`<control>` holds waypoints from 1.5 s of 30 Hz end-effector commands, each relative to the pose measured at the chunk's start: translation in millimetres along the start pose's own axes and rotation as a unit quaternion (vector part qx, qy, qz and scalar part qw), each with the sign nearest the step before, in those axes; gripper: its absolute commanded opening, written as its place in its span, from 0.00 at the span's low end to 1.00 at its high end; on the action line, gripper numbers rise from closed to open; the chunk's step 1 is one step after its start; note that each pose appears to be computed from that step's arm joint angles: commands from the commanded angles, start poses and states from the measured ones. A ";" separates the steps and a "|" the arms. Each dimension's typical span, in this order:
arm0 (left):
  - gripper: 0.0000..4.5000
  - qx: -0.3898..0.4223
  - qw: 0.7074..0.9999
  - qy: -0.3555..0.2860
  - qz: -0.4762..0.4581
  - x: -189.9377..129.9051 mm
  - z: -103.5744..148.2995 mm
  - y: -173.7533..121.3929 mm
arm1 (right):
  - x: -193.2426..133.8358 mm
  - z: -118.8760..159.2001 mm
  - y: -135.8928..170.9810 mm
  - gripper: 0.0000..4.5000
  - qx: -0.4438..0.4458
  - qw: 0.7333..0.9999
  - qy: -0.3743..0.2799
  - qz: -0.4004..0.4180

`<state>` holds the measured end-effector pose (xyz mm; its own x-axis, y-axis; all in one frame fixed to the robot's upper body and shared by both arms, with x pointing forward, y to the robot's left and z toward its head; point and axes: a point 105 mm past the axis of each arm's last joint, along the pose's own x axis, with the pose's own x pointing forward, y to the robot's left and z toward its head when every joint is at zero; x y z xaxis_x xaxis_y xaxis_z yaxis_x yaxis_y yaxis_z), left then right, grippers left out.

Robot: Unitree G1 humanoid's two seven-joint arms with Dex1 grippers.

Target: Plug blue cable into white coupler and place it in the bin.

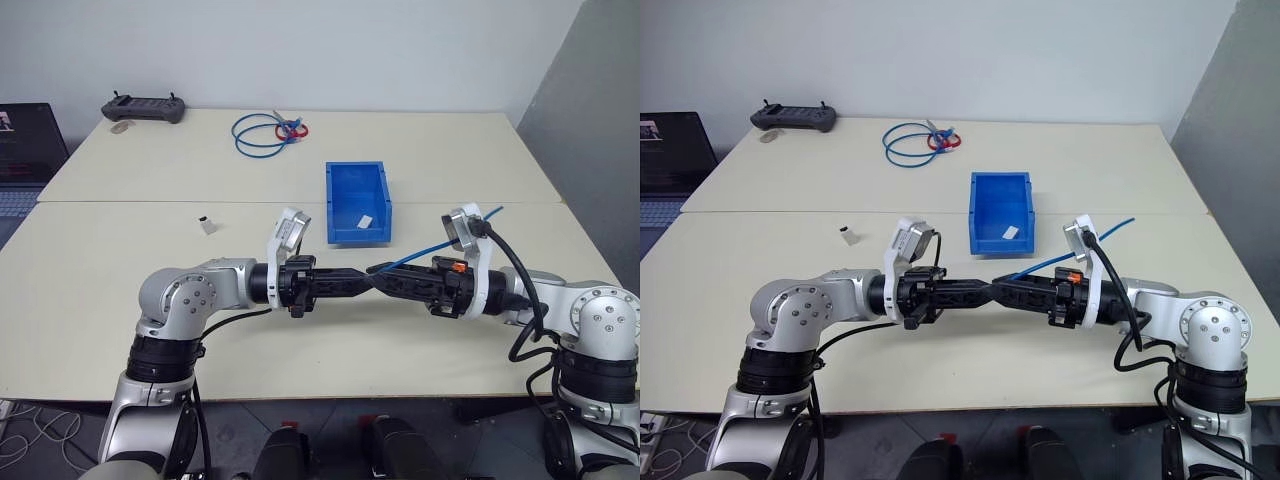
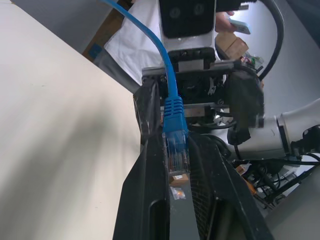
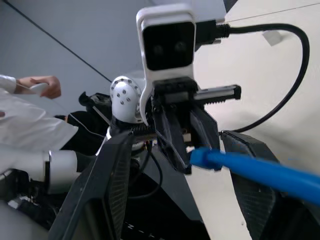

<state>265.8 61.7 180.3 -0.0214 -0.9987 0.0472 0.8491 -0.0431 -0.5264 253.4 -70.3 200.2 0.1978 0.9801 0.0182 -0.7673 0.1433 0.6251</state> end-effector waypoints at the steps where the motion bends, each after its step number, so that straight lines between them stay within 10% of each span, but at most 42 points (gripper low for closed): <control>1: 0.06 0.019 1.000 -0.015 -0.010 0.2 7.4 -9.0 | 2.9 7.7 10.1 0.62 -0.005 1.000 -0.010 0.016; 13: 0.06 0.030 0.999 -0.044 0.010 -0.8 16.4 -3.5 | -3.1 -0.2 -0.7 0.03 0.010 1.000 0.006 -0.022; 21: 0.06 0.044 0.998 -0.036 0.019 0.2 12.5 -0.2 | -1.3 4.8 -0.4 0.03 0.013 1.000 -0.003 -0.025; 31: 0.57 0.231 0.947 0.122 0.186 -53.3 -10.9 41.3 | -2.4 29.9 -7.6 0.03 -0.024 0.998 -0.024 -0.047; 36: 0.81 0.299 0.843 0.053 0.443 -107.1 14.3 75.1 | -8.2 41.3 -12.2 0.03 -0.038 0.997 -0.040 -0.054; 40: 0.99 0.287 0.685 -0.038 0.669 -165.0 25.0 96.7 | -8.5 43.9 -16.4 0.03 -0.045 0.997 -0.039 -0.055; 45: 0.99 0.230 0.570 -0.102 0.782 -201.5 13.8 113.8 | -6.5 46.6 -19.8 0.03 -0.062 0.996 -0.026 -0.055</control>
<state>369.2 239.4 115.4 0.9898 0.0725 -0.1226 -0.0457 0.9769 0.2086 294.4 -85.8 213.4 0.3236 0.9460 -0.0209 -0.7748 0.2776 0.5681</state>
